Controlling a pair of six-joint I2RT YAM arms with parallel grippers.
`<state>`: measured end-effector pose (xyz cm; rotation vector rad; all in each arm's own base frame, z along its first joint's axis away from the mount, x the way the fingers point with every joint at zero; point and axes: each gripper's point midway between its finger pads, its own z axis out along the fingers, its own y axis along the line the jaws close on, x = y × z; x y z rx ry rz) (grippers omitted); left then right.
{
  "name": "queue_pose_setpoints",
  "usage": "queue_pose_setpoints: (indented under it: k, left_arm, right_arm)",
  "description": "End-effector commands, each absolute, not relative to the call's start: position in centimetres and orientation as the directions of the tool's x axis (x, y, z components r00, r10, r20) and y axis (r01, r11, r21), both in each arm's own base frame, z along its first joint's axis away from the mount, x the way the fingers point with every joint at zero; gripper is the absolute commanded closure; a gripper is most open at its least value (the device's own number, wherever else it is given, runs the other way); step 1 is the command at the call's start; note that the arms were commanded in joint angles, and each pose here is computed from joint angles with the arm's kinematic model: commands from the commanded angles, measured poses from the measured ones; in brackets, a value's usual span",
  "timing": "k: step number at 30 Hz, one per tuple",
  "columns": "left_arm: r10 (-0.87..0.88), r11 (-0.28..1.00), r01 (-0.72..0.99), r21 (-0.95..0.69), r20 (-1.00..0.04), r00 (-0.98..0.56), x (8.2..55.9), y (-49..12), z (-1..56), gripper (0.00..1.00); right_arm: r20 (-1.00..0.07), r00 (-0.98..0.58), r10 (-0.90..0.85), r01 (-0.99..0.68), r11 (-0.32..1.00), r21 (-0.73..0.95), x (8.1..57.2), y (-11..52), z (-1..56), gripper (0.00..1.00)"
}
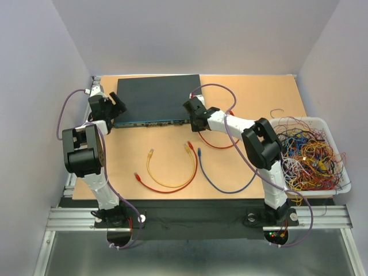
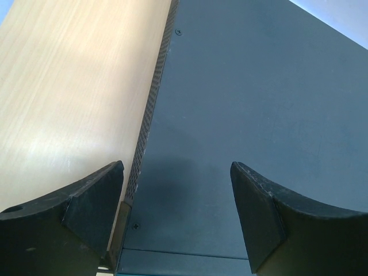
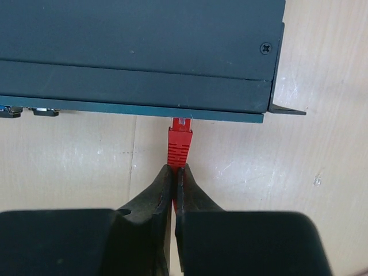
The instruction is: Insert the plug into the switch port
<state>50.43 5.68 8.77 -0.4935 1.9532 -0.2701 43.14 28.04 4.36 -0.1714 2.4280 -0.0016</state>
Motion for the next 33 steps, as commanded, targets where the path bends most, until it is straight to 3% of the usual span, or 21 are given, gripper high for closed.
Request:
queue_pose_setpoints:
  k: [1, 12, 14, 15, 16, 18, 26, 33]
  left_arm:
    - [-0.451, 0.892, -0.181, -0.414, -0.834, -0.317, 51.6, 5.9, 11.1, 0.14]
    - [-0.448, 0.894, -0.176, -0.413, -0.829, -0.333, 51.7, 5.8, 10.8, 0.14]
    - [-0.448, 0.894, -0.174, -0.413, -0.829, -0.334, 51.8, 5.8, 10.8, 0.15]
    - [-0.449, 0.894, -0.175, -0.413, -0.829, -0.335, 51.7, 5.8, 10.7, 0.14]
    - [-0.448, 0.894, -0.173, -0.414, -0.829, -0.334, 51.8, 5.7, 10.8, 0.15]
    - [-0.449, 0.894, -0.175, -0.413, -0.828, -0.336, 51.7, 5.8, 10.7, 0.15]
    - [-0.447, 0.895, -0.17, -0.413, -0.829, -0.336, 51.8, 5.6, 10.8, 0.15]
    - [-0.446, 0.895, -0.175, -0.411, -0.827, -0.341, 51.6, 5.7, 10.7, 0.15]
  right_arm:
    - [-0.776, -0.631, 0.0, -0.003, 1.0, 0.002, 49.7, 26.0, 9.0, 1.0]
    - [-0.832, -0.554, 0.007, -0.053, 0.998, 0.043, 54.0, 26.2, 13.7, 1.0]
    - [-0.83, -0.558, -0.007, -0.071, 0.997, 0.04, 53.8, 26.4, 13.6, 0.9]
    - [-0.826, -0.563, -0.011, -0.075, 0.996, 0.038, 53.6, 26.3, 13.4, 0.81]
    - [-0.823, -0.567, -0.013, -0.077, 0.996, 0.038, 53.4, 26.2, 13.4, 0.62]
    - [-0.81, -0.586, -0.021, -0.084, 0.996, 0.035, 52.4, 25.9, 12.8, 0.46]
    - [-0.818, -0.575, -0.03, -0.074, 0.997, 0.015, 49.1, 23.4, 14.7, 0.33]
    - [-0.835, -0.549, 0.038, -0.083, 0.991, 0.1, 52.9, 22.9, 16.4, 0.29]
